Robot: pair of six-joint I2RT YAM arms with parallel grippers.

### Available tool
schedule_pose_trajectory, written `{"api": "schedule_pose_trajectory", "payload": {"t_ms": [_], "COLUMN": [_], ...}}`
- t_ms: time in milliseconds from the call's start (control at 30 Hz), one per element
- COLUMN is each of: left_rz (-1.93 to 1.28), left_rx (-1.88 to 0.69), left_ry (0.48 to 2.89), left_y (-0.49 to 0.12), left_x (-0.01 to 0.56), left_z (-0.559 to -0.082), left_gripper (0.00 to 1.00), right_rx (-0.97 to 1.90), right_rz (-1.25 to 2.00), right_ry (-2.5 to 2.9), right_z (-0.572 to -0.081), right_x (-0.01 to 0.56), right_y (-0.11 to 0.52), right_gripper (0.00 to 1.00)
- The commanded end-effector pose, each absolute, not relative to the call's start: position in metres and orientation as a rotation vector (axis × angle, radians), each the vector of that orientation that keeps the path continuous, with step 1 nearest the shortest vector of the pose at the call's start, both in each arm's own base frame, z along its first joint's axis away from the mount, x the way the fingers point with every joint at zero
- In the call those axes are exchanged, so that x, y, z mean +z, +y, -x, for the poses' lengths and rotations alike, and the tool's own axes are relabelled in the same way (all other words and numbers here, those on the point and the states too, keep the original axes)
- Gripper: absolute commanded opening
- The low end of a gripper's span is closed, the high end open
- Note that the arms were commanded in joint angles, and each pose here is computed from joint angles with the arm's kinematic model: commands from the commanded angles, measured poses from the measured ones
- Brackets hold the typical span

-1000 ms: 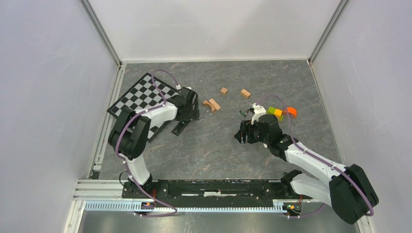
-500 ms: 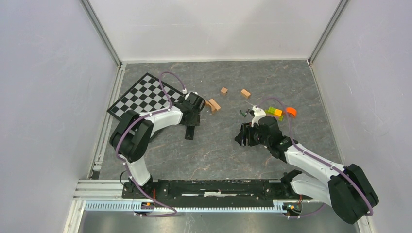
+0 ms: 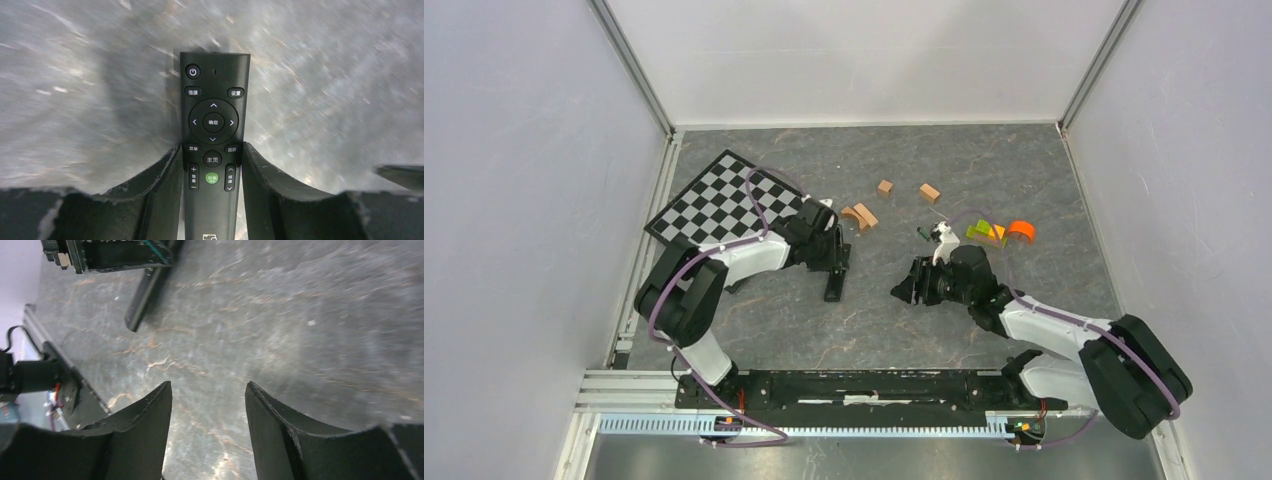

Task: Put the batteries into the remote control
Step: Pick up the remote control from the center of the board.

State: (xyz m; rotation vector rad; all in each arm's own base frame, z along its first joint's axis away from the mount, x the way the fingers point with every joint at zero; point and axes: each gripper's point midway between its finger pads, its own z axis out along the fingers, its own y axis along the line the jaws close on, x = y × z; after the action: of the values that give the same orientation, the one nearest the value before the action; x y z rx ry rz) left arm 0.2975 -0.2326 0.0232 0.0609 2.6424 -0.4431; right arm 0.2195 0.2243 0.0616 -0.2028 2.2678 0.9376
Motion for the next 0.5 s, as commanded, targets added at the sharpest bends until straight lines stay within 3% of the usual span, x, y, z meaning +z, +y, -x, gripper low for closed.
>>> {"api": "schedule_pose_trajectory", "payload": {"t_ms": [0,267,467], "left_rz": [0.016,0.148,0.191], "left_rx": [-0.914,-1.243,-1.373], "left_ry": [2.706,2.592,2.578], "left_y": [-0.279,-0.306,-0.313], "left_x": [0.033,0.057,0.054], "left_z": [-0.255,-0.247,-0.238], "left_gripper": [0.40,0.38,0.37], "right_rx": [1.196,1.370,1.486], "right_rz": [0.182,-0.067,-0.126], "right_ry": [2.143,2.131,2.204], "right_z": [-0.209,-0.201,-0.193], "right_x": [0.089,0.083,0.069], "right_y": [0.266,0.286,0.302], "right_gripper": [0.61,0.74,0.70]}}
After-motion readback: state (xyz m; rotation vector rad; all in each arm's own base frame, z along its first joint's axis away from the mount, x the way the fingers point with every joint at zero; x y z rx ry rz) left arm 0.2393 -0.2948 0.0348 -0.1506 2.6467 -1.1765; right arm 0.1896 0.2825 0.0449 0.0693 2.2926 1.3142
